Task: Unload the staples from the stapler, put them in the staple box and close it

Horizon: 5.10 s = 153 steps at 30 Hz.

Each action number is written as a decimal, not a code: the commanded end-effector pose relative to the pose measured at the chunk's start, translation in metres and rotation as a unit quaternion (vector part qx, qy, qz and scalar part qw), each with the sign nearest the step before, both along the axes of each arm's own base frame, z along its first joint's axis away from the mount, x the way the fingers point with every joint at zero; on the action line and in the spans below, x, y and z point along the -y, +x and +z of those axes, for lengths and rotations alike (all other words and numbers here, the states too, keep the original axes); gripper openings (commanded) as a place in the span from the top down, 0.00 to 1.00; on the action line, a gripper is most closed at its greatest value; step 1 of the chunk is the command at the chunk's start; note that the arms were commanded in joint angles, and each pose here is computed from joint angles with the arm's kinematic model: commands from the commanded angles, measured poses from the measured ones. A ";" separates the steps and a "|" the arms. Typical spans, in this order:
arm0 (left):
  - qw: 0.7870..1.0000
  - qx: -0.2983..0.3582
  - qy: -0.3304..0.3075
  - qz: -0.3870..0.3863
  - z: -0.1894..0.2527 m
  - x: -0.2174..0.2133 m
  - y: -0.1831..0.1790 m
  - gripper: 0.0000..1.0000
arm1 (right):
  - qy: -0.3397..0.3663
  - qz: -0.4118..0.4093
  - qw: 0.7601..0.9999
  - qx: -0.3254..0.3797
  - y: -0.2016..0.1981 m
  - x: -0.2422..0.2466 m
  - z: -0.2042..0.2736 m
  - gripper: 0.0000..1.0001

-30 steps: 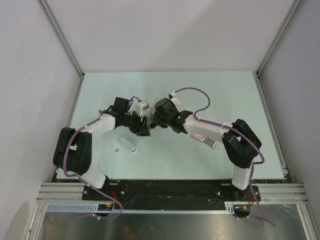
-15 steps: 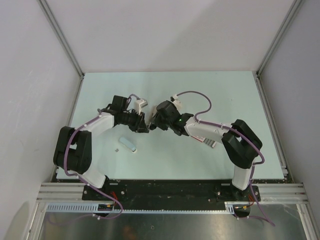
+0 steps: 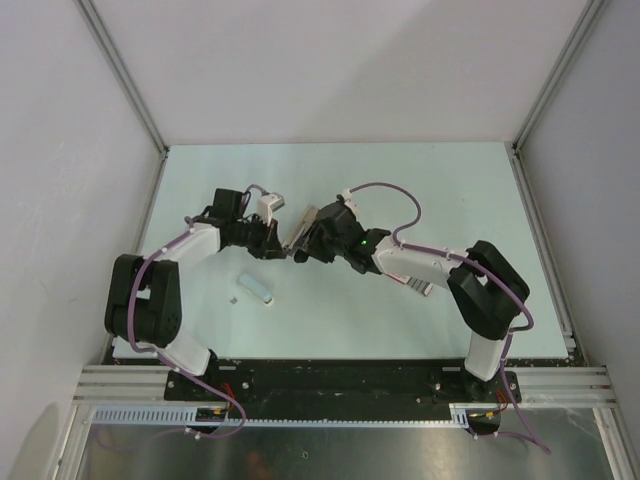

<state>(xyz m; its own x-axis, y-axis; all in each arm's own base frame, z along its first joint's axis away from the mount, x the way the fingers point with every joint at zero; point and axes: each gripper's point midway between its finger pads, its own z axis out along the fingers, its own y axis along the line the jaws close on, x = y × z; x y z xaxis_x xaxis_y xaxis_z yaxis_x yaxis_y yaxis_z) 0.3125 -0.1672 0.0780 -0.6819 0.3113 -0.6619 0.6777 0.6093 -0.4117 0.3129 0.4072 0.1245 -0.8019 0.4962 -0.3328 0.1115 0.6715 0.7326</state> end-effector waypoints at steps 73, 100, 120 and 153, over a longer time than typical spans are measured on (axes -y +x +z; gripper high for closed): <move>0.938 0.302 0.131 -0.111 0.054 0.043 0.001 0.95 | -0.025 0.100 0.970 0.221 0.042 0.099 0.061 1.00; 0.979 0.158 0.076 0.105 0.079 -0.056 0.050 0.61 | -0.305 0.017 0.930 0.203 0.144 0.152 0.016 1.00; 0.974 0.168 0.075 0.135 0.110 -0.077 0.025 0.60 | -0.386 0.060 0.907 0.158 0.123 0.116 -0.036 0.58; 0.947 0.182 0.121 0.234 0.129 -0.134 0.020 0.53 | -0.341 0.169 0.903 0.200 0.025 -0.096 -0.047 0.33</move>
<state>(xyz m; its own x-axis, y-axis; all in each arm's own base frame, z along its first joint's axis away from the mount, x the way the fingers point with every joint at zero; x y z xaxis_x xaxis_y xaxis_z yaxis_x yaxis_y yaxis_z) 0.3314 -0.0400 0.1904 -0.5512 0.2190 -0.8051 0.4084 0.9122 -0.0315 0.3312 0.4888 0.0608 -0.6166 -0.2402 -0.7497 -0.3861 0.9222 0.0221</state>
